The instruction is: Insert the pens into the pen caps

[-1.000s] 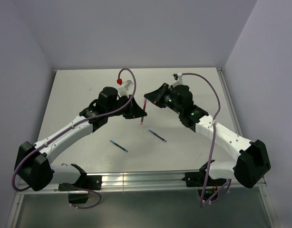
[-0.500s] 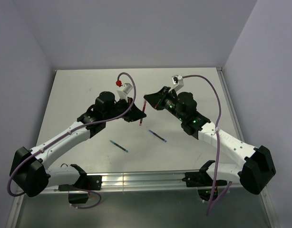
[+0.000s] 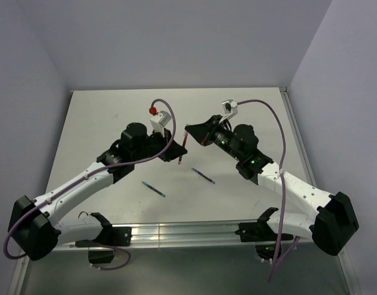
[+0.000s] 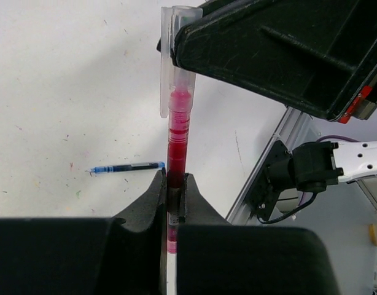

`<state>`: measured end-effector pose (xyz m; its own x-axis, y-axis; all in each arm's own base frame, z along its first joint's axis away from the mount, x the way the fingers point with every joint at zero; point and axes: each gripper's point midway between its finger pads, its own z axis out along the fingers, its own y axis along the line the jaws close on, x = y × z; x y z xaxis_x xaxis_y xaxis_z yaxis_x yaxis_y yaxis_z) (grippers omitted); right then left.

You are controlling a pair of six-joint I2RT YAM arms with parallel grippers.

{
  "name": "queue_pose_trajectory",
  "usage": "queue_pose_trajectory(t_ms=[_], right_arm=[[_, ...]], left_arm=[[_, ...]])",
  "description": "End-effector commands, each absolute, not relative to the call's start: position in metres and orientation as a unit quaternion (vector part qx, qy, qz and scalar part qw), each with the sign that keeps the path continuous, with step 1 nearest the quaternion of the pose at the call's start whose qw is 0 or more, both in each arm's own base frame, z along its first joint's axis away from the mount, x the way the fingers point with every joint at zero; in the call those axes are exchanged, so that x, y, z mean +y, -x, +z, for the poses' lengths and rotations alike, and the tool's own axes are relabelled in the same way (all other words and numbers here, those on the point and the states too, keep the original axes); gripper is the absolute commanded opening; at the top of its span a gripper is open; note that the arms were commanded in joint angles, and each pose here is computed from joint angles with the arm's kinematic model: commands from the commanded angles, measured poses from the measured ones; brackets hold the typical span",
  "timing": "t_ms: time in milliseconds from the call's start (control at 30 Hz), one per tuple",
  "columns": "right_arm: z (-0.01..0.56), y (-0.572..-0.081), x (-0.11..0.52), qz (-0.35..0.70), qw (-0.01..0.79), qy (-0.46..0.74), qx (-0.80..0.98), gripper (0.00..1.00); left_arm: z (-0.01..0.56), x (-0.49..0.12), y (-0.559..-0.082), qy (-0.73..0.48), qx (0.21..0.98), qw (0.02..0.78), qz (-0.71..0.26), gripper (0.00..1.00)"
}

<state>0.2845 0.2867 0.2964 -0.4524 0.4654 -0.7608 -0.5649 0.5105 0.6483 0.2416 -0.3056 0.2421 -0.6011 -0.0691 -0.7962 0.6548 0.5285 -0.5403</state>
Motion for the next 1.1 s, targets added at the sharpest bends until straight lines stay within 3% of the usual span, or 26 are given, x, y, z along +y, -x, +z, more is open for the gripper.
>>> queue_pose_trajectory(t_ms=[0,1067], right_arm=[[0.301,-0.239,0.302,0.556,0.466,0.098,0.682,0.0],[0.273,-0.199,0.311,0.602,0.383,0.133,0.688,0.0]], left_arm=[[0.274,-0.279,-0.286,-0.122,0.751,0.519,-0.389,0.0],[0.294,-0.273,-0.286,-0.112,0.742,0.556,-0.358,0.0]])
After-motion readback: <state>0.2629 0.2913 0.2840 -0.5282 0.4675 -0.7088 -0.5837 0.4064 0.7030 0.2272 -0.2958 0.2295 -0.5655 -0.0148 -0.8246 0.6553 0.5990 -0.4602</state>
